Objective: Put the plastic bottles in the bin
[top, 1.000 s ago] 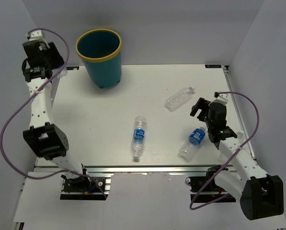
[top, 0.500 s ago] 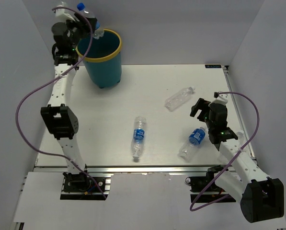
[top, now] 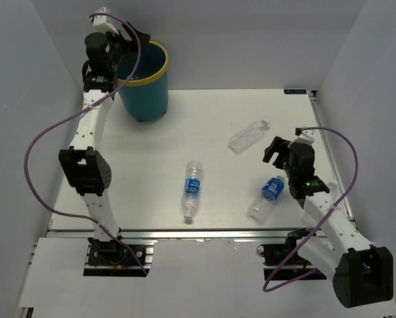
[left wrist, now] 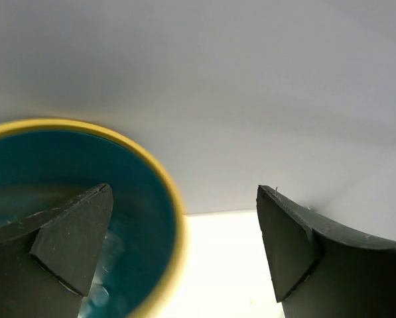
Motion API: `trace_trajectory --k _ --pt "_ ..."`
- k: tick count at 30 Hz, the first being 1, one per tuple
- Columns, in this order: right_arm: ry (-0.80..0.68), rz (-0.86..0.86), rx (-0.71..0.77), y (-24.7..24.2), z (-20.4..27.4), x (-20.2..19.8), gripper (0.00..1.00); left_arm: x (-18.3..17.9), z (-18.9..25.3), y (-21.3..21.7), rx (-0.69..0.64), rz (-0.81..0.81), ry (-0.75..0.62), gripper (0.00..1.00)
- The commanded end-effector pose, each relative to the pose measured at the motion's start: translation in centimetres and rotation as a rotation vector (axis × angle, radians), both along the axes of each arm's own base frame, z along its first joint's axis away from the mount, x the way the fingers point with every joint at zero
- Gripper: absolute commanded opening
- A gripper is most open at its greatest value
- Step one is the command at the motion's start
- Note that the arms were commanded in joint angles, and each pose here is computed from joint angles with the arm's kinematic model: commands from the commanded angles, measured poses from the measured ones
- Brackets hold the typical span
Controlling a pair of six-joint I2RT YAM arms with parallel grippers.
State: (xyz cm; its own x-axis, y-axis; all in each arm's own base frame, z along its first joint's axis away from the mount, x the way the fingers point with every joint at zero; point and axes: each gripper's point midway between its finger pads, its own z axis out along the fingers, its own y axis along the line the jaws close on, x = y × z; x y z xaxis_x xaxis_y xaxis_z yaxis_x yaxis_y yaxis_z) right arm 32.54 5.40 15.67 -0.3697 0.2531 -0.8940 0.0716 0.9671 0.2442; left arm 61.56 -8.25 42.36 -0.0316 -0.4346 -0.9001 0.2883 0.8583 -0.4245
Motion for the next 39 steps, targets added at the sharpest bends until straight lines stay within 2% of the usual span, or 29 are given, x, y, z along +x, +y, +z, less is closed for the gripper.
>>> trace_trajectory --k 1,4,5,7,8,10,11,13,14,18,25,30,32,33,34,36,37,39 --pt "-0.072 0.015 0.042 0.5 2.6 0.6 0.89 -7.2 6.3 -3.7 0.087 -0.100 -0.099 0.98" --pt "-0.081 -0.008 0.074 0.4 2.7 0.7 0.89 -11.3 1.8 -6.4 0.164 -0.169 -0.009 0.98" --pt "-0.082 -0.009 0.086 0.6 2.9 0.7 0.89 -13.7 -1.5 -7.6 0.171 -0.207 0.055 0.98" --pt "-0.081 -0.004 0.095 0.7 2.9 0.7 0.89 -15.9 -4.5 -8.4 0.135 -0.205 0.114 0.98" --pt "-0.081 -0.007 0.103 0.8 2.9 0.8 0.89 -18.6 -7.9 -9.8 0.123 -0.238 0.175 0.98" --pt "-0.073 -0.025 0.128 0.8 2.6 0.8 0.89 -20.9 -10.7 -11.5 0.109 -0.274 0.225 0.98" --pt "-0.062 -0.049 0.141 0.5 2.0 0.6 0.89 -23.2 -13.5 -12.9 0.102 -0.322 0.283 0.98" --pt "-0.071 -0.140 0.168 -0.7 1.5 0.5 0.89 -25.9 -16.5 -14.6 0.067 -0.399 0.377 0.98" --pt "-0.109 -0.157 0.179 -1.0 2.2 0.7 0.89 -27.8 -18.0 -16.0 0.078 -0.449 0.415 0.98" --pt "-0.144 -0.166 0.165 -1.4 2.7 0.2 0.89 -34.0 -25.0 -17.2 0.145 -0.512 0.557 0.98" --pt "-0.121 -0.196 0.188 -1.8 1.7 -0.6 0.89 -36.9 -32.4 -16.9 0.236 -0.473 0.703 0.98" --pt "-0.103 -0.216 0.183 -2.1 0.9 -1.0 0.89 -37.6 -34.4 -19.1 0.306 -0.509 0.711 0.97" --pt "-0.103 -0.225 0.185 -2.3 0.7 -1.1 0.89 -36.8 -34.7 -19.2 0.331 -0.485 0.717 0.90" --pt "-0.102 -0.236 0.179 -2.5 0.6 -1.1 0.89 -36.0 -35.1 -18.1 0.369 -0.410 0.725 0.87" --pt "-0.100 -0.245 0.175 -2.7 0.5 -1.2 0.89 -35.5 -35.0 -17.8 0.385 -0.383 0.727 0.78" --pt "-0.103 -0.260 0.166 -3.0 0.5 -1.3 0.89 -34.7 -34.3 -17.6 0.411 -0.352 0.715 0.67" --pt "-0.106 -0.269 0.168 -3.2 0.6 -1.3 0.89 -34.5 -33.9 -17.7 0.413 -0.349 0.706 0.57" --pt "-0.105 -0.277 0.169 -3.3 0.4 -1.4 0.89 -33.8 -32.1 -18.0 0.402 -0.344 0.658 0.45"
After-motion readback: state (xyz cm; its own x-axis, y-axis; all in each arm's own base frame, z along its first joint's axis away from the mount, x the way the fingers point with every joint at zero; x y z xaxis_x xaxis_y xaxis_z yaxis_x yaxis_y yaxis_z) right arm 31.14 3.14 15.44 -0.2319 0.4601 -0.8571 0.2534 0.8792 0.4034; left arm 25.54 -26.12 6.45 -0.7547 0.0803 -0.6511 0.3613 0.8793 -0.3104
